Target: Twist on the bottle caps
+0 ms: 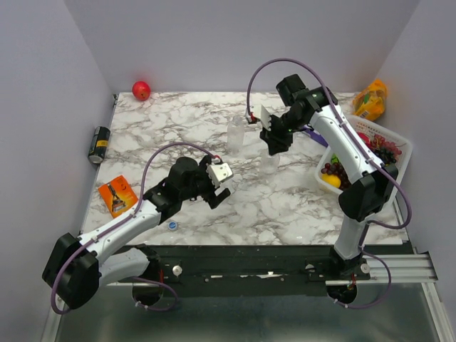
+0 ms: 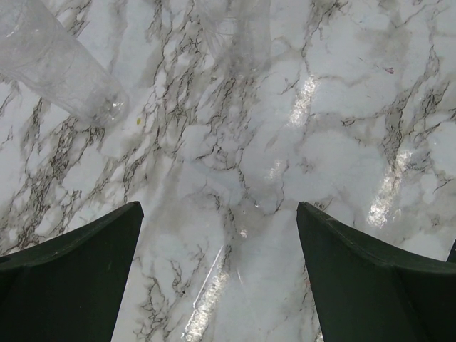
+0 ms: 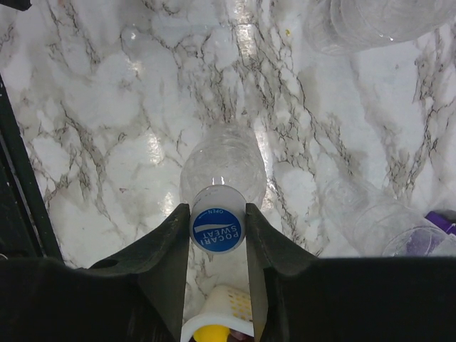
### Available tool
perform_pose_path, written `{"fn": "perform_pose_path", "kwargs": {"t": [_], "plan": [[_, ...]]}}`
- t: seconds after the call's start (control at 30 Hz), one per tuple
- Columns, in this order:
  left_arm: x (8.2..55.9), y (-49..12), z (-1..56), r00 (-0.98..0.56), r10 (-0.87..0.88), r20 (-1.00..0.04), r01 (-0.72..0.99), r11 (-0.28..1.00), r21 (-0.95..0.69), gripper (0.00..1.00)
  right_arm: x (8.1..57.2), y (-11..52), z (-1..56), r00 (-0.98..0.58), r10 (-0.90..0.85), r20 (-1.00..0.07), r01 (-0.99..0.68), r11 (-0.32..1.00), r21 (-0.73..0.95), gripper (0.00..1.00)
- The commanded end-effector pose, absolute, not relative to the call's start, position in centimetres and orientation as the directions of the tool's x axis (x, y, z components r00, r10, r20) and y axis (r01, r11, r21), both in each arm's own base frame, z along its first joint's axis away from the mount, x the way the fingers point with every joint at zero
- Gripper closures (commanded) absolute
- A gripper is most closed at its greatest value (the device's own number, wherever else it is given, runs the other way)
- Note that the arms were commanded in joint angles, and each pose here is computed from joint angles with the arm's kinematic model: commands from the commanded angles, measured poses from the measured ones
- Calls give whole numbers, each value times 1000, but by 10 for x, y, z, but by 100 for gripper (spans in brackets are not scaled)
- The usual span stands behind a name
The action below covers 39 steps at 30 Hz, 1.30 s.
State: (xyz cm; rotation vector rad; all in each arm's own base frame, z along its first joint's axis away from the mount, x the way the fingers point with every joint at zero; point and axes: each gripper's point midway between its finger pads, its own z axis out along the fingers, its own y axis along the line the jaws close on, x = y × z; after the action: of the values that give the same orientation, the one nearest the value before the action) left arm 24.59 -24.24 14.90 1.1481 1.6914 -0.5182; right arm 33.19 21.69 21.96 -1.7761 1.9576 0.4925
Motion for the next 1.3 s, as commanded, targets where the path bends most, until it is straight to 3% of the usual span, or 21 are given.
{"fn": "perform_pose_path", "kwargs": {"t": [0.0,0.43,0.57,0.67,0.83,0.87,1.03,1.27], "plan": [[247,-248,158,-55,423,-904,880,448,156,2,299,200,215,-199,-857,-475,-979,151,138,55],[247,-246,156,-64,438,-897,884,441,153,2,302,204,217,-198,-846,-496,-979,145,144,46],[247,-247,156,-64,439,-896,886,438,152,1,309,209,225,-202,-830,-520,-979,158,129,32],[248,-246,158,-64,441,-895,884,441,154,1,322,224,244,-223,-775,-591,-974,192,117,21],[253,-240,164,-82,439,-895,869,470,151,2,361,260,274,-183,-621,-762,-968,249,30,15],[252,-239,165,-90,439,-894,868,474,146,1,364,263,261,-240,-603,-761,-955,288,72,14],[252,-228,171,-113,451,-885,856,496,144,2,401,284,265,-191,-488,-852,-935,356,6,13],[250,-201,173,-140,482,-865,829,535,164,2,442,306,252,-239,-442,-865,-907,420,36,13]]}}
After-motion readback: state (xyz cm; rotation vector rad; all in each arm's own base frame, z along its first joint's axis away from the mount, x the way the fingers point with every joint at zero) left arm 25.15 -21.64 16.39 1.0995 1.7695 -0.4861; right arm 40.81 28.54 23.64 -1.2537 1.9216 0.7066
